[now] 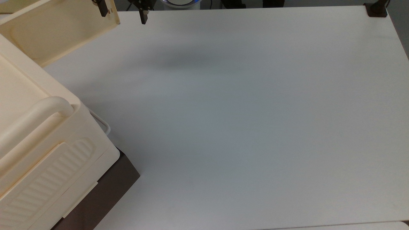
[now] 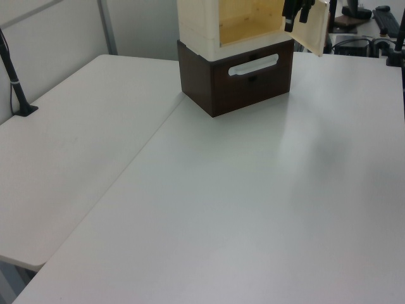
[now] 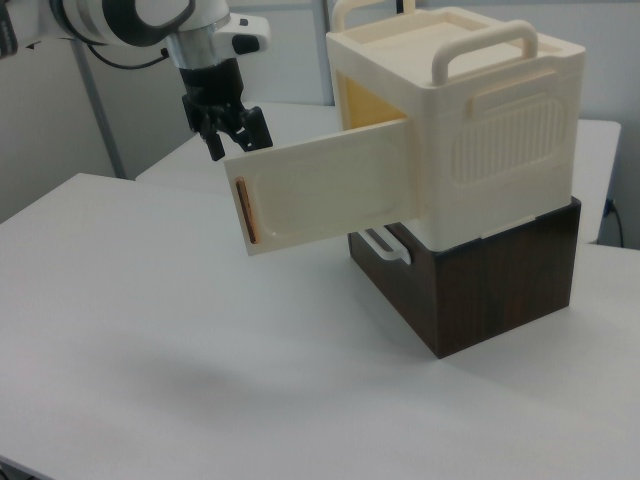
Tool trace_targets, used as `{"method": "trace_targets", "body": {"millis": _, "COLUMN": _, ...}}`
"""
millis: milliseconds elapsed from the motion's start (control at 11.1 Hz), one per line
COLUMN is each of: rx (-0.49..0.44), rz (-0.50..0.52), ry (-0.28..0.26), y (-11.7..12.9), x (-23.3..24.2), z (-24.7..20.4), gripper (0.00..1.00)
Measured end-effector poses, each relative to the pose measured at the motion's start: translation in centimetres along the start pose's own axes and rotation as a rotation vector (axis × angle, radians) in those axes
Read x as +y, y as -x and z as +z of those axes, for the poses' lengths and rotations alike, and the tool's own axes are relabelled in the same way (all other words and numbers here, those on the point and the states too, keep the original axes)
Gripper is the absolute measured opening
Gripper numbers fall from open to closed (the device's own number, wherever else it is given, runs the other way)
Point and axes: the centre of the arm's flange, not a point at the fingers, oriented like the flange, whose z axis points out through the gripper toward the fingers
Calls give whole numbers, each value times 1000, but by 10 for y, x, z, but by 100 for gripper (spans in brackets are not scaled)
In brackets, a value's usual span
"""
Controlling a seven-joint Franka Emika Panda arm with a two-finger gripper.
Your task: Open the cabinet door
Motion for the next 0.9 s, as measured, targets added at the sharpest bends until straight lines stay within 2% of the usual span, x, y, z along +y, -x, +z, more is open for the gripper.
{"method": "trace_targets", "body": {"millis": 90, "rx": -6, "rz": 16, "ry": -12, "y": 2, "x": -11, "z": 2, "gripper": 100}}
{"method": "trace_targets", "body": {"millis": 450, "rx": -87, "rz": -64, "ry": -29, "y": 24, "x": -73, "z": 35, "gripper": 100}}
{"method": "trace_targets", "body": {"millis": 720, "rx": -86, "rz": -96, "ry": 10, "y": 32, "x": -83, "z": 36, "gripper": 100}}
{"method": "trace_targets", "body": {"millis": 900, "rx": -74, "rz": -112, "ry": 13, "y": 39, "x": -89, "z": 29, "gripper": 100}}
